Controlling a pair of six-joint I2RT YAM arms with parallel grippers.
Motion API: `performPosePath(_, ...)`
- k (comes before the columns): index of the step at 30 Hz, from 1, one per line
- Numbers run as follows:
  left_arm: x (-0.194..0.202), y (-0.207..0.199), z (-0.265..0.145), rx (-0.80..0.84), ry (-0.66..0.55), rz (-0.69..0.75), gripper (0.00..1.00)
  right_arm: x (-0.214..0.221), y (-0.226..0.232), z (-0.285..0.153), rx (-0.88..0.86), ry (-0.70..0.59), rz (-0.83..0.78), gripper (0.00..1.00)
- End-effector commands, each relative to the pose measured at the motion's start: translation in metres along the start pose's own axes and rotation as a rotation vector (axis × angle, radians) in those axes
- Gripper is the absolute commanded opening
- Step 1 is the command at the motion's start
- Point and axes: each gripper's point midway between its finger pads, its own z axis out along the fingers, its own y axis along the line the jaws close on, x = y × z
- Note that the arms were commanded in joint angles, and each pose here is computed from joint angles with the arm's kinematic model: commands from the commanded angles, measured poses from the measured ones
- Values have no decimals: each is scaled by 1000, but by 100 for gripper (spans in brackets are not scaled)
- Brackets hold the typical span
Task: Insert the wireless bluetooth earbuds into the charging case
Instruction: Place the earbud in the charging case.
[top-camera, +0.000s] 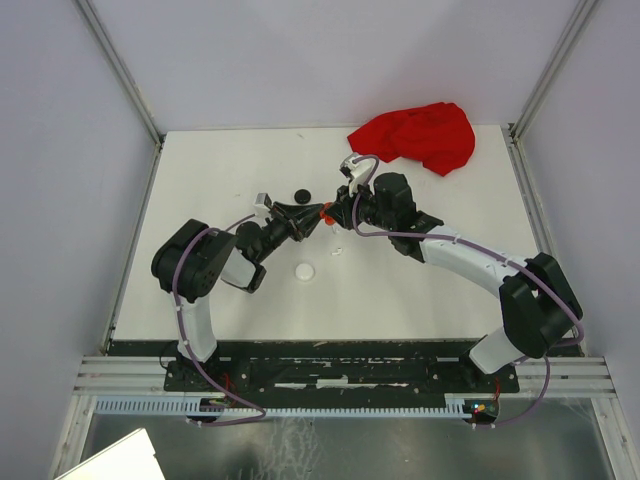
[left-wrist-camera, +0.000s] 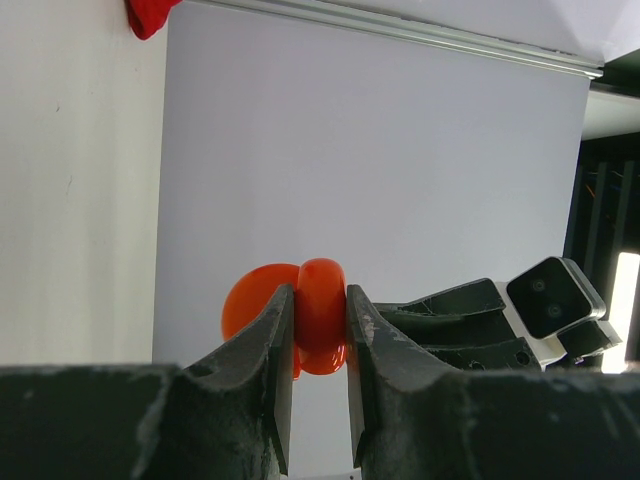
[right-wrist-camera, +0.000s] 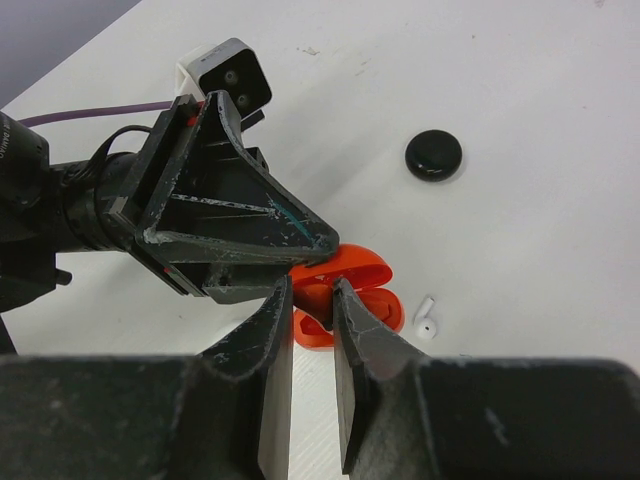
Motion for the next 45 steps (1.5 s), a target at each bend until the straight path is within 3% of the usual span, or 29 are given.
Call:
performPosePath(1, 23, -60, -9, 214, 80, 53, 3, -8, -4, 2, 18, -34, -28, 7)
performPosePath(11, 22, -62, -8, 218, 79, 53, 3, -1, -5, 3, 20, -12, -25, 10)
performPosePath(22, 21, -62, -6, 219, 75, 56, 3, -5, -4, -4, 25, -26, -28, 36)
performPosePath(29, 19, -57, -6, 207, 66, 50, 3, -31, -1, -16, 35, -109, -29, 54)
performPosePath(31, 17, -55, -5, 201, 56, 46, 3, -41, -6, -25, 85, -154, -25, 60)
performPosePath(35, 11, -52, -4, 185, 25, 29, 3, -48, -30, -46, 241, -203, -16, 96)
performPosePath(36, 9, -52, -3, 178, 14, 22, 3, -43, -37, -49, 281, -193, -14, 100)
performPosePath(42, -13, -40, 1, 59, -124, -38, 3, 3, -82, -54, 536, 33, -20, 100)
performPosePath(45, -24, -38, 3, -26, -207, -27, 3, 27, -97, -56, 626, 83, -72, 100)
